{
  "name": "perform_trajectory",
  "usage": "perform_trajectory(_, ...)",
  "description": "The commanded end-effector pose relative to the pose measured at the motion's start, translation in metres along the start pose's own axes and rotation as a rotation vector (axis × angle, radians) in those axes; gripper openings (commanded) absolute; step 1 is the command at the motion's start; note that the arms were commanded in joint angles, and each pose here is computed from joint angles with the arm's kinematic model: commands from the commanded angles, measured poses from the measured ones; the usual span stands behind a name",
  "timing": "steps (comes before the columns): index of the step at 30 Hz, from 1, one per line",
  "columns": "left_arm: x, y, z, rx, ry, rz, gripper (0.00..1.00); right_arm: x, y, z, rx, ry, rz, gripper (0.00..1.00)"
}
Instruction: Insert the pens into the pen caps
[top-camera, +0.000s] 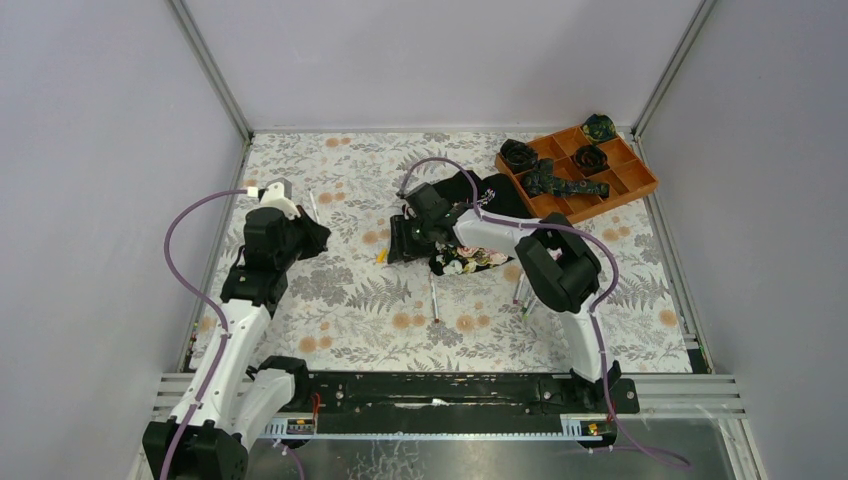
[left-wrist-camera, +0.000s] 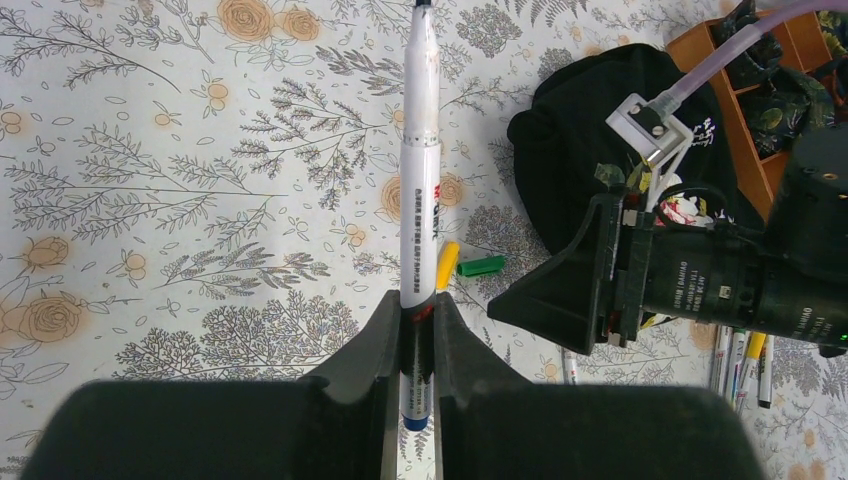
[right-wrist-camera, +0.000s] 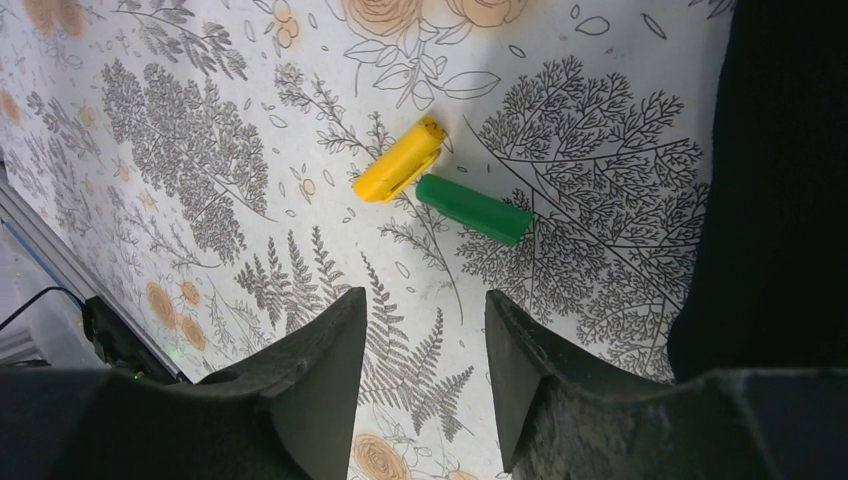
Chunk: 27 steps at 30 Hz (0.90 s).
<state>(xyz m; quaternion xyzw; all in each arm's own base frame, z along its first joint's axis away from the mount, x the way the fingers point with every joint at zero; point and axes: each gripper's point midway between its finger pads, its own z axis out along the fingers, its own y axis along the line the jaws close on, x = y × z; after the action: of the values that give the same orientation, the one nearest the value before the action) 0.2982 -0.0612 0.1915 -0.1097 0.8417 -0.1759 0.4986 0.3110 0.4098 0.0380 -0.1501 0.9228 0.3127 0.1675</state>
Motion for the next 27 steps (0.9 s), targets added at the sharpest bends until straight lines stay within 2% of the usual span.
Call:
perform_trajectory(1, -0.007, 0.003, 0.000, -0.008, -0.033, 0.017, 0.00, -0.015, 0.015, 0.007, -0.042, -0.034, 0.046, 0.52)
perform_trajectory(17, -0.006, 0.003, -0.001, -0.007, -0.035, 0.016, 0.00, -0.026, -0.027, 0.023, 0.169, -0.056, -0.036, 0.48)
perform_trajectory(27, -0.005, 0.002, 0.000, 0.001, -0.029, 0.015, 0.00, -0.029, -0.030, 0.029, 0.229, -0.034, -0.110, 0.47)
